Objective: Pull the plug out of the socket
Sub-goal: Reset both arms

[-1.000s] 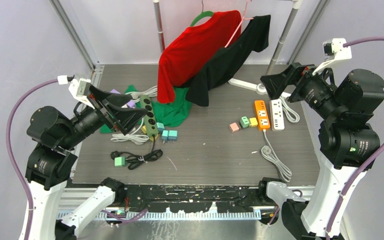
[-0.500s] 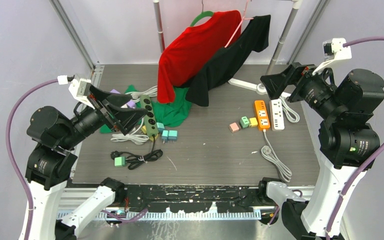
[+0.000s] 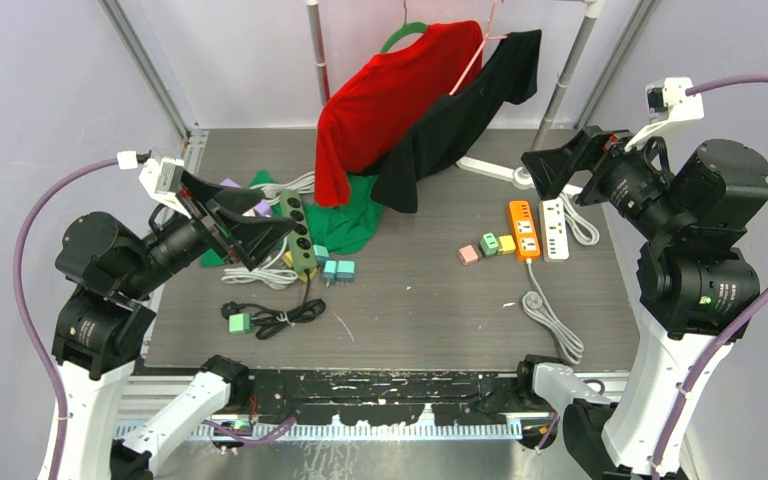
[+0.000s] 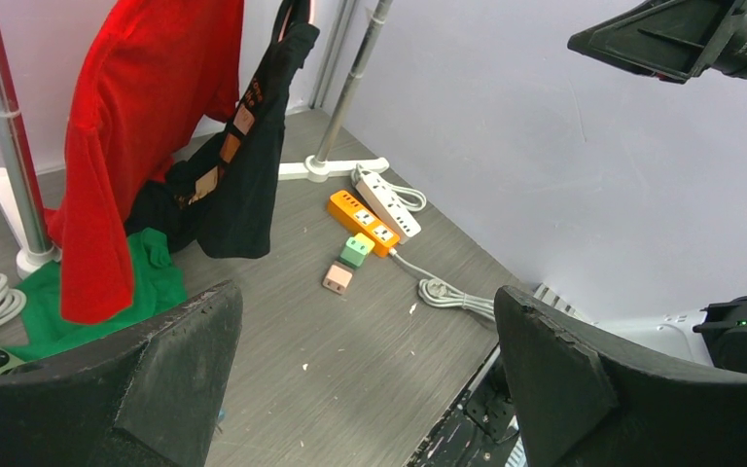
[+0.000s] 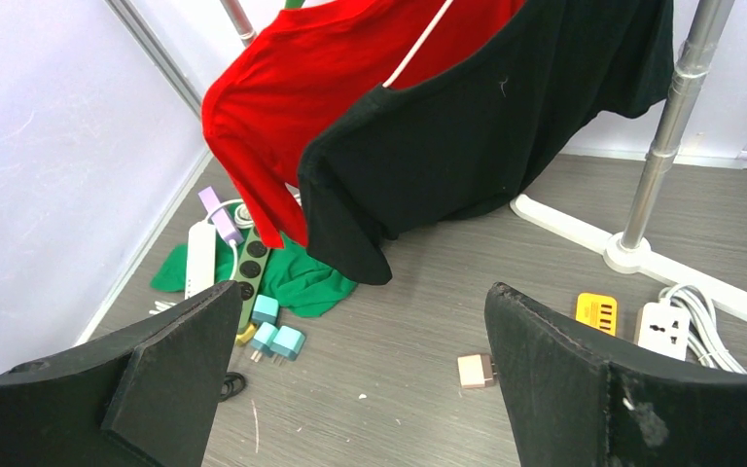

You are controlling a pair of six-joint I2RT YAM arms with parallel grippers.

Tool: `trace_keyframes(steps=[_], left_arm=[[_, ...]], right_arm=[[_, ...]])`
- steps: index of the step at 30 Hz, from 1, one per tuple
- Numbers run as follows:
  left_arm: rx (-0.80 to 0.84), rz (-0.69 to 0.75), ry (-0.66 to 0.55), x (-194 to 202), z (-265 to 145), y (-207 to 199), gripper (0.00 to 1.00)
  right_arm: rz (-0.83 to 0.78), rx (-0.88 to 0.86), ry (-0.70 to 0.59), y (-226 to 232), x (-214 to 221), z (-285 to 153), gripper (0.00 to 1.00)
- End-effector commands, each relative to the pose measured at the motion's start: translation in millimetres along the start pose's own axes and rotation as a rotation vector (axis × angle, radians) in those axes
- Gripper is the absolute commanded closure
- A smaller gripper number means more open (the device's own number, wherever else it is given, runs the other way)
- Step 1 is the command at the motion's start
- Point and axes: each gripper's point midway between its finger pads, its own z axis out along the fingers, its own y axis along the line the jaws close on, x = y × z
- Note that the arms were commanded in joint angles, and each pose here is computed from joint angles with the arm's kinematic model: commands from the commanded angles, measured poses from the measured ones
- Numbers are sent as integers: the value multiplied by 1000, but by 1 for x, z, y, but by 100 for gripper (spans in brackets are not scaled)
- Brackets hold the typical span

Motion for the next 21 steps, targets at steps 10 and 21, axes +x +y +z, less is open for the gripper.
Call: trace_keyframes(steps=[10, 21], left_arm=[[41, 37, -40, -10, -2, -9, 1], [43, 43, -41, -10, -3, -9, 1]], right_arm=[[-50, 12, -48, -1, -11, -3, 0], [-58, 18, -44, -4, -9, -1, 0]])
